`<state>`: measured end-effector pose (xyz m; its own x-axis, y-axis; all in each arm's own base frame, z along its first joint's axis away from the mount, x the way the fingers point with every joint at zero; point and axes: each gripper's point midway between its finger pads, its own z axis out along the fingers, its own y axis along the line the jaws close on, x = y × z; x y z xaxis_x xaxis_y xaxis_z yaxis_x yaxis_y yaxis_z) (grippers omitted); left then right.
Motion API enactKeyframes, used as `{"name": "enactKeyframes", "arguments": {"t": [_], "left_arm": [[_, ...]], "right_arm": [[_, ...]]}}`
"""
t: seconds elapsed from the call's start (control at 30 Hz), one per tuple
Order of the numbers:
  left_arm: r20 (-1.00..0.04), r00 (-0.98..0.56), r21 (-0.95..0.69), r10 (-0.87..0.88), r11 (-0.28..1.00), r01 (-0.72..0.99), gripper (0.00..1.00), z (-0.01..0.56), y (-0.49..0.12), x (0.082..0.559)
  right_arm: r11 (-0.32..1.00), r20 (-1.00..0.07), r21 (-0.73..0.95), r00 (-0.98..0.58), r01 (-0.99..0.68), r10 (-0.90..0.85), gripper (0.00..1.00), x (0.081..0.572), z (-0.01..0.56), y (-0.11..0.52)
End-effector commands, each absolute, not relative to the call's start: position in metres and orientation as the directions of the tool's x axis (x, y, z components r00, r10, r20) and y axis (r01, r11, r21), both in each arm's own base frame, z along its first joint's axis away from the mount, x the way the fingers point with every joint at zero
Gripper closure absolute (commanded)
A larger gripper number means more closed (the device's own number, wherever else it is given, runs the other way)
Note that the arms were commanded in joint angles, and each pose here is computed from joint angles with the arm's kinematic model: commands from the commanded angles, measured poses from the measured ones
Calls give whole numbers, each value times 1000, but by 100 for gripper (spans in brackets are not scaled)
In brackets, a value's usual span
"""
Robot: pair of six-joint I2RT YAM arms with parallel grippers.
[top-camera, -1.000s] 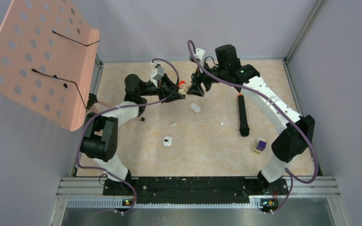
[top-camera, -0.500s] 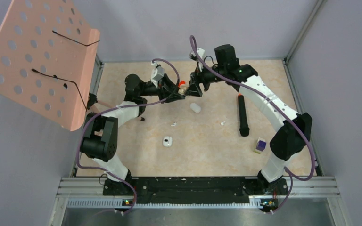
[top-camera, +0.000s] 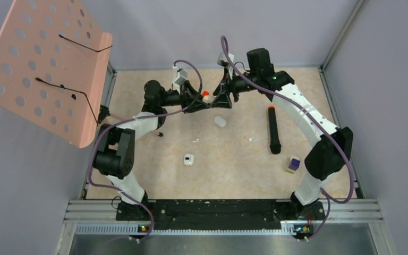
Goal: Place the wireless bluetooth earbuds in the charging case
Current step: Close the charging case.
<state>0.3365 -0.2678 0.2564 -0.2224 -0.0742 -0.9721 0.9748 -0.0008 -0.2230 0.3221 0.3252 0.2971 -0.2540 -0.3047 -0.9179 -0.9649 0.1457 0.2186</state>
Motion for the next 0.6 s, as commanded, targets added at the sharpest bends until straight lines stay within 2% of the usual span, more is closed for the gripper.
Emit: {"name": "enactKeyframes", "arguments": {"t": [0.0,0.1,0.2,0.3,0.4,0.57], "left_arm": [[-944,-304,-316,-130,87,945,100,261,-270,366],[-929,-341,-357,-143,104,928,100,253,-271,373],[-905,-408,-422,-118,146,895,100,232,-275,386],[-797,-604,-579,-19,312,754,100,177,-276,406],[-657,-754,-657,-1,492,572,98,130,-268,416],[-548,-836,-708,-25,546,447,96,97,-263,408]], "right_arm": [[103,-942,175,-197,-979,-271,34,312,324,318],[151,-942,164,-200,-975,-269,34,315,324,305],[258,-933,148,-221,-955,-282,34,328,314,286],[426,-910,95,-252,-900,-329,34,348,293,259],[505,-884,67,-286,-860,-370,33,353,271,238],[570,-843,57,-346,-819,-412,31,349,241,220]]}}
